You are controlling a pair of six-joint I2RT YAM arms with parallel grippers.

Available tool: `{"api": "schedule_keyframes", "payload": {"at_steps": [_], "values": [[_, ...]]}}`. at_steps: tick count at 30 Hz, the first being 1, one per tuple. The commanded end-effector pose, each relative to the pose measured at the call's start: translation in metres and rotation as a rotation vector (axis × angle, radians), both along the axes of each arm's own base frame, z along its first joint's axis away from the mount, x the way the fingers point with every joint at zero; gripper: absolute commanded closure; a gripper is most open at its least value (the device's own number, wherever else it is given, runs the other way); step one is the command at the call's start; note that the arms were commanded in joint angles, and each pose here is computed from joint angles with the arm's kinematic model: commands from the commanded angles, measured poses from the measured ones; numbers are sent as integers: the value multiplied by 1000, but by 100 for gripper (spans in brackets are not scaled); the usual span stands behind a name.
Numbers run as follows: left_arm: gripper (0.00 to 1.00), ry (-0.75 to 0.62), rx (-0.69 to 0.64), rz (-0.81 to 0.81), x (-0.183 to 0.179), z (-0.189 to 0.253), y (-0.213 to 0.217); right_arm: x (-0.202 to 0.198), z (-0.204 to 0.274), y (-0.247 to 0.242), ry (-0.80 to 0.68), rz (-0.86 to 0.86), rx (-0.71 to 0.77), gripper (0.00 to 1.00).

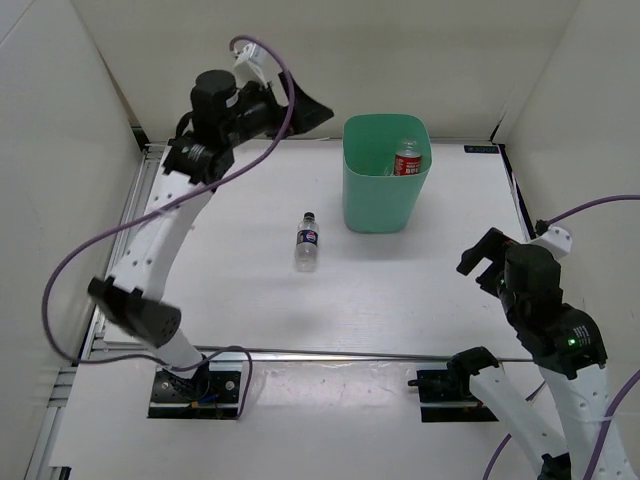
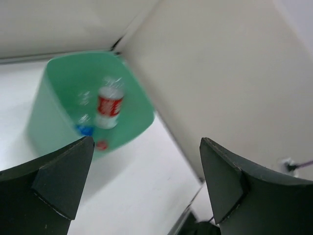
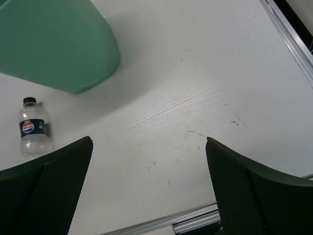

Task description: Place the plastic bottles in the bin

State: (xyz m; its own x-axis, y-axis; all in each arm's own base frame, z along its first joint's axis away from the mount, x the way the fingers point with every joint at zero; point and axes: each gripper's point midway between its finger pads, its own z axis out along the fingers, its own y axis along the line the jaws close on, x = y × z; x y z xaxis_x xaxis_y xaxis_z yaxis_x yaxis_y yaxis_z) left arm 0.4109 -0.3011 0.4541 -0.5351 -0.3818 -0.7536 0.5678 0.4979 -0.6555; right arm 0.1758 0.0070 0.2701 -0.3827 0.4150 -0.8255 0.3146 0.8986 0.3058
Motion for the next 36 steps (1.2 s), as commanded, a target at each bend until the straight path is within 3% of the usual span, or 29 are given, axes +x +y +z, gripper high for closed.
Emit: {"api": "schedule_keyframes", "payload": {"at_steps": [1,4,9,16,36], "values": [[0,168,368,68,-24,-114,38,8,0,8,-14,28,15,0],[0,343,599,103,-46,-207,63,13,0,13,-11,44,24,0],[0,441,780,141,-63,-275,87,17,-6,18,14,66,16,0],[0,529,850,108,-56,-322,84,21,-5,20,22,90,-8,0],[0,634,805,21,-32,-375,36,24,-7,18,38,126,-75,0]]}}
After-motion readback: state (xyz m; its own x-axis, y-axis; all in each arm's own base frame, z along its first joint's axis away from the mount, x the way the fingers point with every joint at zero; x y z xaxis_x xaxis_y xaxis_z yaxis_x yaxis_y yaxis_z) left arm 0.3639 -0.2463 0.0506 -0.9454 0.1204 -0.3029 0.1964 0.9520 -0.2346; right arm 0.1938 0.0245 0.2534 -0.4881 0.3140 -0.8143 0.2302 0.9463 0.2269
